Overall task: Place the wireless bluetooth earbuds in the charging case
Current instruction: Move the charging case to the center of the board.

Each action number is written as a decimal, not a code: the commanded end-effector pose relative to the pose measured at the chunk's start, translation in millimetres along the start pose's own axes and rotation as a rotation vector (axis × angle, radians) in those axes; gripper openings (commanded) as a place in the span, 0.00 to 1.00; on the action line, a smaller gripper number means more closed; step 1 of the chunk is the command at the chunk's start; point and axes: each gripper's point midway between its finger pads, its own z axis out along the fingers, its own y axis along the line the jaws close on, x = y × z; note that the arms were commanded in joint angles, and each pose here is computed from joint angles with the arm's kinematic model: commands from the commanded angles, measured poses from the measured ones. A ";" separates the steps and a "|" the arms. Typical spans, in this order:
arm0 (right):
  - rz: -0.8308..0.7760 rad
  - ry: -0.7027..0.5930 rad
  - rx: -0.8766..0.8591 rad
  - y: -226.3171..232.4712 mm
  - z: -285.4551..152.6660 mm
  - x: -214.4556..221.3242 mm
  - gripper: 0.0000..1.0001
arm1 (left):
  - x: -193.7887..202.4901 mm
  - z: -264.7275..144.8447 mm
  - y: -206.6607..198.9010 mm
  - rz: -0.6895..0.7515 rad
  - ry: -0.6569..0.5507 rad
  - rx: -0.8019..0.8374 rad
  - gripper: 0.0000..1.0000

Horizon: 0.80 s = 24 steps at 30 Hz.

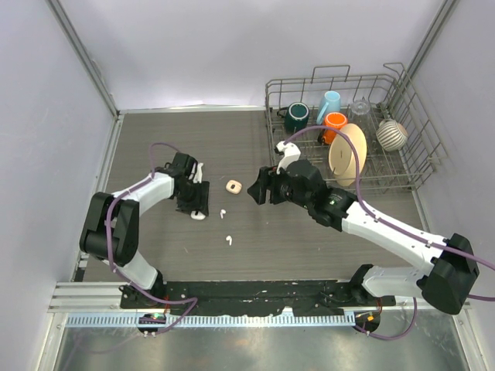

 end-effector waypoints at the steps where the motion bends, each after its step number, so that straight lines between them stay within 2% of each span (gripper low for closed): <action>1: -0.084 -0.012 -0.078 12.5 3.9 -6.9 0.71 | -12.8 -17.7 -8.3 0.012 -0.040 0.019 0.60; 12: -0.086 0.026 -0.151 25.0 15.9 2.5 0.71 | -27.5 -44.4 -17.9 0.038 -0.086 0.046 0.62; 24: -0.090 0.029 -0.155 26.4 19.5 1.8 0.72 | -6.6 -7.8 -3.5 0.005 0.029 -0.033 0.62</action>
